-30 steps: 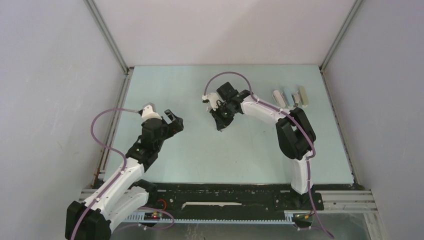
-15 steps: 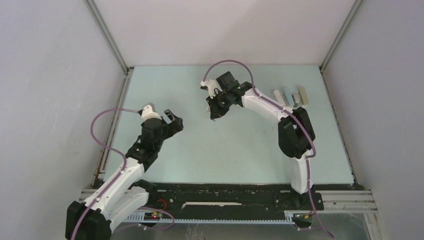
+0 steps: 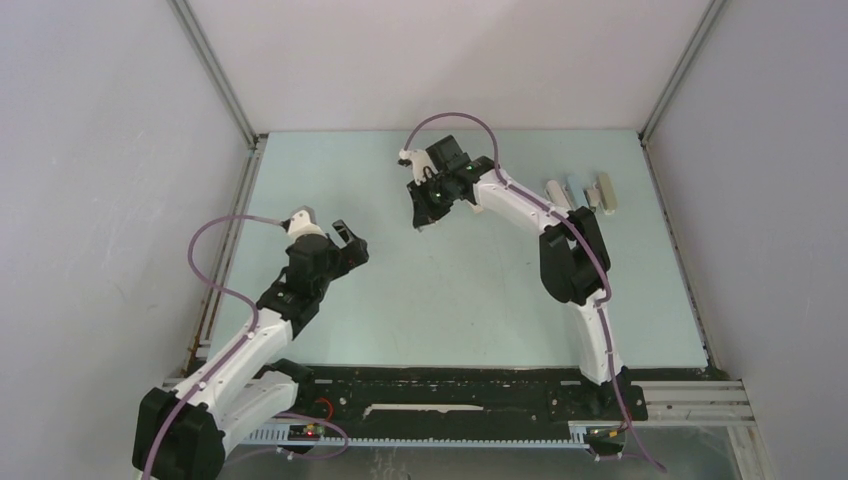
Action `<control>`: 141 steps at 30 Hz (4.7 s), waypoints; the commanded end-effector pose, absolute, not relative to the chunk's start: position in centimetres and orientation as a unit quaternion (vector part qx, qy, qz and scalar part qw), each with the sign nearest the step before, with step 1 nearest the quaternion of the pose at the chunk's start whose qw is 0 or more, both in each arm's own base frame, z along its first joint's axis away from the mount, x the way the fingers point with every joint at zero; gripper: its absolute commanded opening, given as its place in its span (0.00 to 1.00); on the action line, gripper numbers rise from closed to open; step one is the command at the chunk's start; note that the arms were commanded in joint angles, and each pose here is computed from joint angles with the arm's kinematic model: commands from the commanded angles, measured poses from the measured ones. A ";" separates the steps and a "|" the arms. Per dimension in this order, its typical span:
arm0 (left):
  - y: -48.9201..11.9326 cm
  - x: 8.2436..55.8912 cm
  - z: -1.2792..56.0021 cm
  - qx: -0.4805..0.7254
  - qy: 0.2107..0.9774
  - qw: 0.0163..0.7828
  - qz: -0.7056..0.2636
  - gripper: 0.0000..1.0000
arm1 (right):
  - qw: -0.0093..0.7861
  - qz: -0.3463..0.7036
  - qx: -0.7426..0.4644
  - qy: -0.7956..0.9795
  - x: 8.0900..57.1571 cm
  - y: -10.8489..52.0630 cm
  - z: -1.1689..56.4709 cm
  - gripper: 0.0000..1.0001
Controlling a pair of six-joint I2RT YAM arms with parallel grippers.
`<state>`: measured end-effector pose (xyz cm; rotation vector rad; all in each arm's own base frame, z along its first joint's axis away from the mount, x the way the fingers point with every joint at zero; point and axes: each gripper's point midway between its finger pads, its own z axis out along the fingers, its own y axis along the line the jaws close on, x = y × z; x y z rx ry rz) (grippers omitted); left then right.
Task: Unload the staples from the stapler
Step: Place the staple in the staple box, then move the staple box to the center of the board.
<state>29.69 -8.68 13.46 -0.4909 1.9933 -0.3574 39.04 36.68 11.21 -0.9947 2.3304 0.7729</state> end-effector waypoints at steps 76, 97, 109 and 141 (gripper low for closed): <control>-9.0 31.2 13.2 -0.214 0.829 0.494 -0.150 1.00 | 0.306 0.144 -0.050 0.940 47.3 36.2 4.6 0.29; -9.6 31.4 14.6 -0.204 0.819 0.507 -0.173 1.00 | 0.349 0.215 -0.154 0.899 46.3 38.9 13.2 0.28; -12.2 32.0 18.9 -0.170 0.780 0.541 -0.263 1.00 | 0.299 0.404 -0.401 0.766 36.2 33.4 22.5 0.46; -15.9 33.6 19.2 -0.141 0.792 0.447 -0.391 1.00 | 0.371 0.437 -0.312 0.758 28.4 17.1 21.0 0.73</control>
